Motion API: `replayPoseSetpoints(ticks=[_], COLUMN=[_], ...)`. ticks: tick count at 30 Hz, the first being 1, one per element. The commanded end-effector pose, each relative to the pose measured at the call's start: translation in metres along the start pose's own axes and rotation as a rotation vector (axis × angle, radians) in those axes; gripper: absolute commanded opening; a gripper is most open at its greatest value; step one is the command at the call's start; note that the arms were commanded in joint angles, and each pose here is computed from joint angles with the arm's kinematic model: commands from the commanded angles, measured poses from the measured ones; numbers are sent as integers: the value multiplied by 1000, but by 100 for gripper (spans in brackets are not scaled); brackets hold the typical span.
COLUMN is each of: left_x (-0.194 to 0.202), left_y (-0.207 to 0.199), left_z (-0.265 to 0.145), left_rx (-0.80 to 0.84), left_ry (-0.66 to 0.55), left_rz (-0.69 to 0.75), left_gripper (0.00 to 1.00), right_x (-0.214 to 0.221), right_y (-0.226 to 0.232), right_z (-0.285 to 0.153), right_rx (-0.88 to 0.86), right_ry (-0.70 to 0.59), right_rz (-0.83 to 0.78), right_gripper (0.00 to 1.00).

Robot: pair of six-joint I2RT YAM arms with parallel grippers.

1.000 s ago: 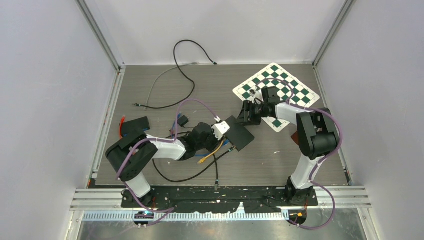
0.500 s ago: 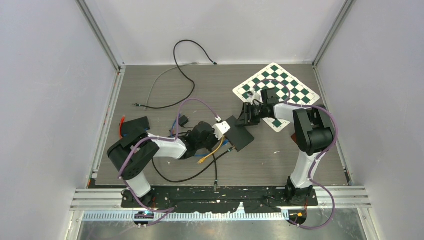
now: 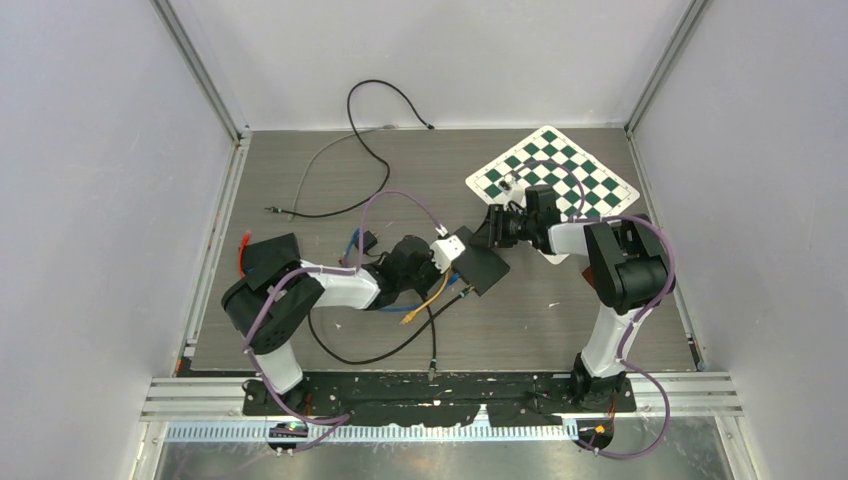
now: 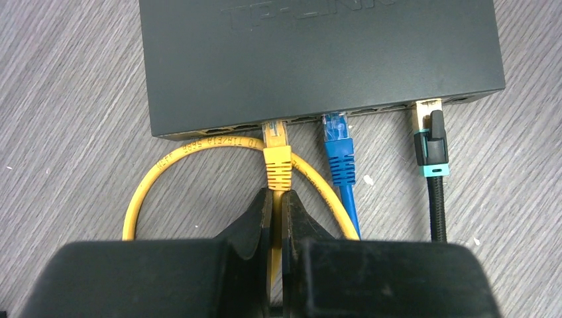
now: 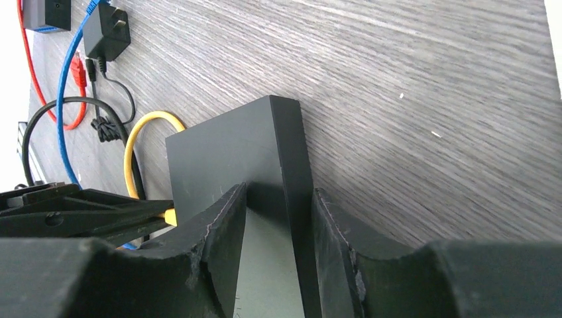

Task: Insert the plug into the switch port
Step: Insert the connector into the switch port.

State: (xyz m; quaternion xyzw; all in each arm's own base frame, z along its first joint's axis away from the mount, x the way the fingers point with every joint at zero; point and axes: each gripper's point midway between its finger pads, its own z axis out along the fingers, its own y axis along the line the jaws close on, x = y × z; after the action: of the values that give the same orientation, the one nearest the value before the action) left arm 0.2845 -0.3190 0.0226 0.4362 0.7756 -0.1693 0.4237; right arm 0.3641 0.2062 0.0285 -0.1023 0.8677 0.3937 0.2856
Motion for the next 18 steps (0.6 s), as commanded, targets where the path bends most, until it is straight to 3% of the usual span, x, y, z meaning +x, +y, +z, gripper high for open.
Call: replayPoseSetpoints(ticks=[1,6,13,17,18], left_x=[-52,-57,-51,-55,-58], left_y=[20,40,40,41,42], left_z=[9,-1,-11,-22,-25], left_rx=[-58,-95,-85,-94,-98], left_ry=[-143,-109,-84,-113,-120], left_rz=[27,-2,-36,-47,-50], left_gripper=[0,4,38,49,59], right_x=[113,61,-29,-61,-67], right_y=[56,54,46,45,49], right_z=[-1,5,4,-18,-25], right_rx=[-141,-87,89,223,238], right_ry=[358,270,163,99,78], right_rz=[221,185,87,37,23], right_gripper=[46,56,71,74,74])
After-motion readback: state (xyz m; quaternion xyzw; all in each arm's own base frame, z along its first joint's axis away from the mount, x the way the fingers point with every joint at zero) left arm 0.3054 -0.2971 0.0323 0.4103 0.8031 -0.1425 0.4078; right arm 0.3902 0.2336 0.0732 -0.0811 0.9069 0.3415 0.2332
